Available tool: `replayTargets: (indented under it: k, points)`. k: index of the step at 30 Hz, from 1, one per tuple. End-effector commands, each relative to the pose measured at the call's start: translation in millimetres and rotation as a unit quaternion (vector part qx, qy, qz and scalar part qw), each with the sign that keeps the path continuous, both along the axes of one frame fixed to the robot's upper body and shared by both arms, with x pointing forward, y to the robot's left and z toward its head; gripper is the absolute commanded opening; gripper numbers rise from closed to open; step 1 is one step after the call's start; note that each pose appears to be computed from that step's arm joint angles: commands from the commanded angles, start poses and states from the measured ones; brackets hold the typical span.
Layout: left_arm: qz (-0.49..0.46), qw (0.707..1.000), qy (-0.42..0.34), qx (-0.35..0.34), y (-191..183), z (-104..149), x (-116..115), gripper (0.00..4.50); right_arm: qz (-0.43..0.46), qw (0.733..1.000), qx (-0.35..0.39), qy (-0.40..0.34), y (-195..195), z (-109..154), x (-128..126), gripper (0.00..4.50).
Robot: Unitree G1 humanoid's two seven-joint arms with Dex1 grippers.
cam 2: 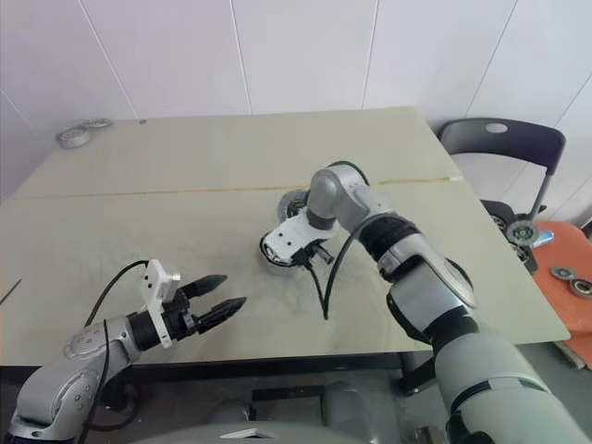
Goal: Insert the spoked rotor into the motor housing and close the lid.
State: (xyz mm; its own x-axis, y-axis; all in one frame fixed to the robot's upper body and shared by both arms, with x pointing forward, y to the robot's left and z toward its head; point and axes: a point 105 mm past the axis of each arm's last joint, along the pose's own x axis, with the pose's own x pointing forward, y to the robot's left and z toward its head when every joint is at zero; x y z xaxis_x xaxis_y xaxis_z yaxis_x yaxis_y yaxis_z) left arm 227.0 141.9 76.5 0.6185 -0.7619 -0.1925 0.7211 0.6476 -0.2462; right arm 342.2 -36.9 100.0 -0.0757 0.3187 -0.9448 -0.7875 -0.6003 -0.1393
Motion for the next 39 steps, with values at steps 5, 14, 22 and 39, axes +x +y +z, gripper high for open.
replayTargets:
  k: [5,14,22,39]
  points:
    - [-0.022,1.0,-0.008,0.003,-4.1,7.2,4.4,4.07,-0.128,0.989,-0.008,0.072,11.7,-5.3,-8.8,0.07]
    - [-0.043,0.999,-0.01,-0.007,-15.6,8.4,13.4,4.07,-0.186,0.971,-0.037,0.147,3.9,6.8,-30.9,0.07]
    - [-0.051,0.998,-0.017,-0.016,-23.6,11.0,17.1,4.07,-0.177,0.975,-0.032,0.132,7.1,3.1,-29.4,0.07]
    - [-0.044,0.999,-0.022,-0.008,-15.4,13.7,18.6,4.07,-0.167,0.979,0.005,0.115,24.9,15.5,-25.3,2.23]
